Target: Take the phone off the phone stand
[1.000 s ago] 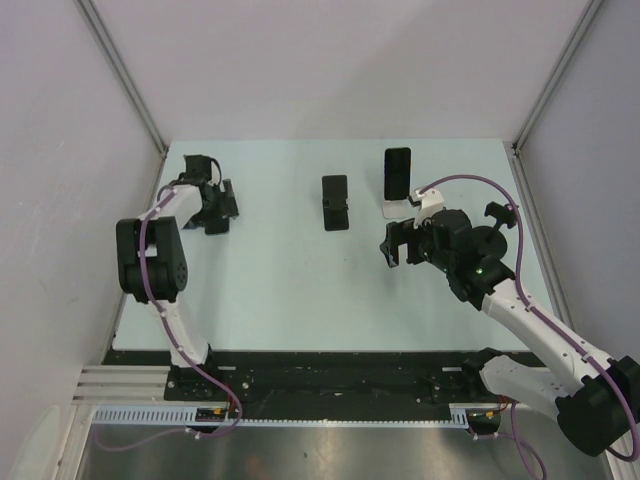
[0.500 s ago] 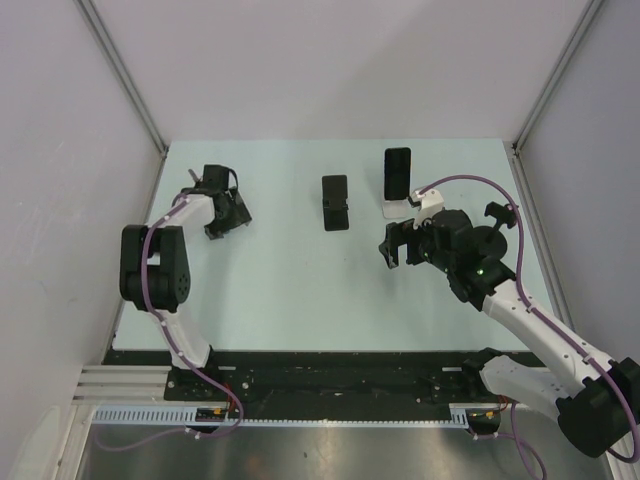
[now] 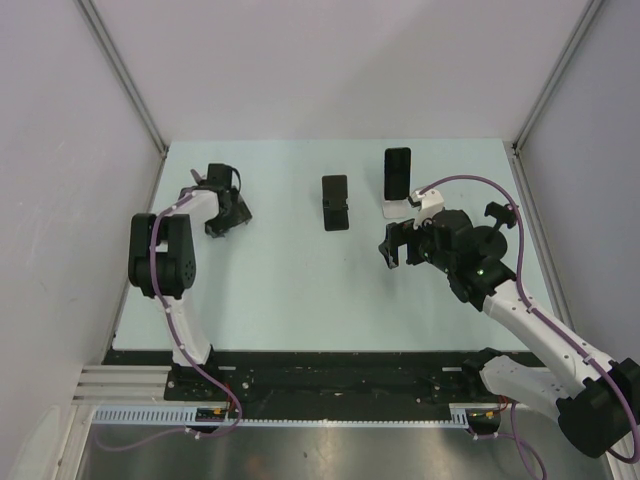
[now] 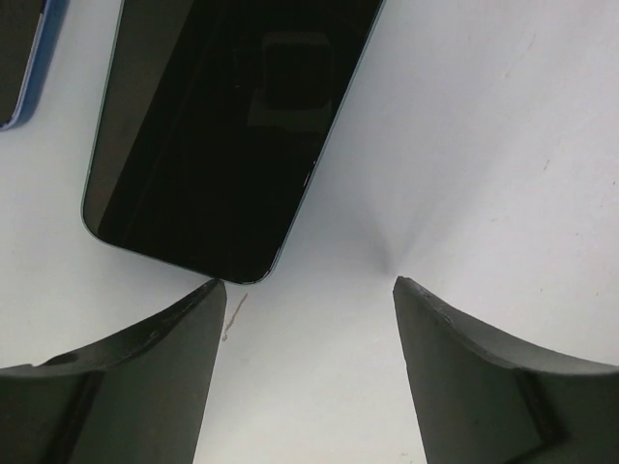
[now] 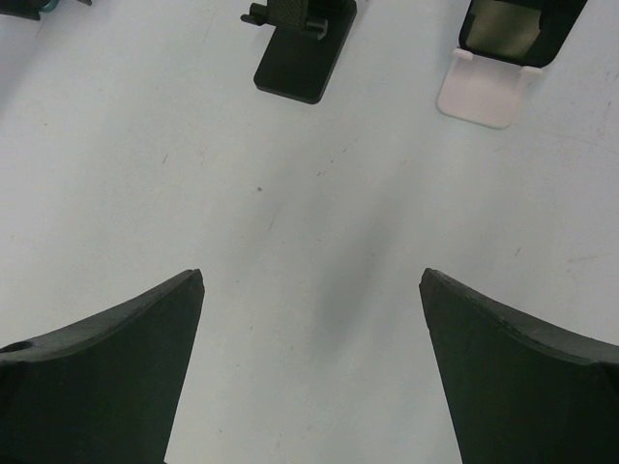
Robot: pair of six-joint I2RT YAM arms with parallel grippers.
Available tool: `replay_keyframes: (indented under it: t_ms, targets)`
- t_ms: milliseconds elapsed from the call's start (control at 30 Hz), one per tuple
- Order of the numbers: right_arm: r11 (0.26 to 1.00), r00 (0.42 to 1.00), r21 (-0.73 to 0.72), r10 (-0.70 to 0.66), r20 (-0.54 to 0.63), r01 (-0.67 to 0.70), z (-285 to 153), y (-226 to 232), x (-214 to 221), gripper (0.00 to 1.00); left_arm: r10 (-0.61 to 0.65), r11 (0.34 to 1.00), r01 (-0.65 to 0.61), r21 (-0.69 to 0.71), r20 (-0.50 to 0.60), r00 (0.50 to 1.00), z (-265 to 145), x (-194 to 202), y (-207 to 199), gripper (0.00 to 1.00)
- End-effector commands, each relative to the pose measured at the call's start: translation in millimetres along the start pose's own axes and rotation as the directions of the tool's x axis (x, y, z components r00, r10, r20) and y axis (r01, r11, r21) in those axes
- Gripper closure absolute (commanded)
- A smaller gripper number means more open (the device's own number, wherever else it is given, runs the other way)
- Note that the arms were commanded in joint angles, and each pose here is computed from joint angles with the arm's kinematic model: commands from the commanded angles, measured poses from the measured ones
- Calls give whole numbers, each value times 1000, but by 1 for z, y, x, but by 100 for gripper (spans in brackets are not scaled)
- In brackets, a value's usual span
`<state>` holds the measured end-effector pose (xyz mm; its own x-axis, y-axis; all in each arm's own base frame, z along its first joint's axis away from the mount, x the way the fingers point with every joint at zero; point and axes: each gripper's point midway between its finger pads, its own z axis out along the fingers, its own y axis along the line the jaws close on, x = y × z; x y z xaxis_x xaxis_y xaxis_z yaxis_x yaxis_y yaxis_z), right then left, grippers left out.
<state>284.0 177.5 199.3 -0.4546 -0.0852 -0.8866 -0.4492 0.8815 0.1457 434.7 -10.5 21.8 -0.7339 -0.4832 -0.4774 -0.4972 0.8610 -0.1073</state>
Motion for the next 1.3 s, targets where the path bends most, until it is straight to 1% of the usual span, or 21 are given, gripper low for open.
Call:
replay_keyframes:
  t_ms: [0, 500, 833, 967, 1067, 1133, 1267]
  targets:
    - [1000, 999, -8, -14, 44, 14, -1, 3, -11, 0, -53, 999, 53, -10, 28, 998, 7, -16, 1, 24]
    - [1000, 999, -4, -15, 39, 15, 0, 2, -10, 0, -62, 998, 62, -17, 39, 997, 9, -27, 8, 23]
    - [1000, 999, -6, -23, 41, 24, -4, 2, -10, 1, -51, 999, 52, -10, 53, 997, 10, -35, 4, 22]
    - [999, 999, 30, -23, 42, 22, -6, -5, -10, 1, -55, 998, 54, 16, 40, 998, 9, -34, -1, 21]
    - [999, 999, 39, -17, 51, 15, -8, -6, -12, 1, -58, 998, 57, 34, 31, 998, 5, -30, -3, 19]
    - [999, 998, 34, -18, 64, 16, -9, -5, -15, 0, -60, 997, 58, 46, 37, 997, -6, -29, -2, 18]
    - [1000, 996, 30, -11, 87, 9, -9, -4, -21, 0, -26, 995, 20, 95, 62, 998, -33, -24, -12, 15]
